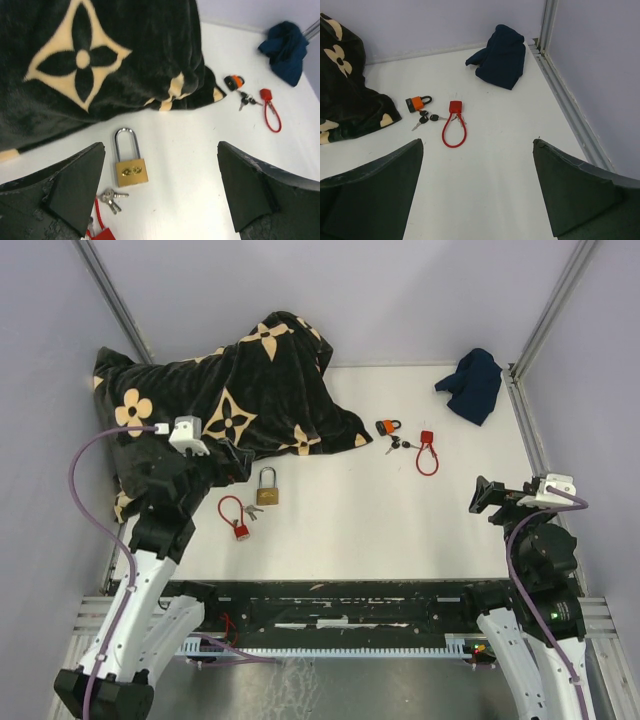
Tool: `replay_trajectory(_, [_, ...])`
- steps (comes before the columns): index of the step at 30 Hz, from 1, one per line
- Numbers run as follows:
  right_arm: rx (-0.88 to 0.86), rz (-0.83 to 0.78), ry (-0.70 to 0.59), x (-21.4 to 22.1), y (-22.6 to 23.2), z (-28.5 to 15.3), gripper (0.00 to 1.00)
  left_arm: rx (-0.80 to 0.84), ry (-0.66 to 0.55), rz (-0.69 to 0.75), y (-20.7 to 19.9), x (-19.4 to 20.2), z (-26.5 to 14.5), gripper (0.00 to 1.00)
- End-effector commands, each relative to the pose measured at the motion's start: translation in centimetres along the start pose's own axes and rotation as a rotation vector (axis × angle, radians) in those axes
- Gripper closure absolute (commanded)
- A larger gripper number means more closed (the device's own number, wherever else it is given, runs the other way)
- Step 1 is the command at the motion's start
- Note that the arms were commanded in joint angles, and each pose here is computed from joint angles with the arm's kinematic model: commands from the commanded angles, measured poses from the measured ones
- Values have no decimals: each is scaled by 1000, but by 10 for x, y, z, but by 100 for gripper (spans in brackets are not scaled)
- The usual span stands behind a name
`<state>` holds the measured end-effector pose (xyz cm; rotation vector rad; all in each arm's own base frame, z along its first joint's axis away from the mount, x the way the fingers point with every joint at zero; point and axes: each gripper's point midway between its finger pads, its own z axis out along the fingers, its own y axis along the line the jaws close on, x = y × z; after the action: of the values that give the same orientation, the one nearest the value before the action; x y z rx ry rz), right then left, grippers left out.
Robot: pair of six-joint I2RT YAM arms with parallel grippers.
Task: Unlock with the key
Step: Move the lock to the center of the board.
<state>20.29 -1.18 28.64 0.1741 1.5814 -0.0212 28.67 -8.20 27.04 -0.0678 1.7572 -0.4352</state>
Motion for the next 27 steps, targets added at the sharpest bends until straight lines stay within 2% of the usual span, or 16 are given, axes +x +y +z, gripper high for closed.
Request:
replay_trajectory(1, [-1,18,-37,-11,1,0,1,-71,183,-77,6,27,7,0])
replay_trajectory(7, [28,-1,-39,-10,-6,-3,1,-224,443,-76,28,76,28,1])
replay_trajectory(15, [22,-3,-40,-10,-6,-5,1,-307,727,62,37,138,59,1])
replay_trajectory(21, [20,-7,-39,-9,-5,-4,1,-328,851,112,43,176,81,1])
replay_trajectory(27, [19,-6,-44,-9,-5,-5,1,-335,915,139,48,200,95,1])
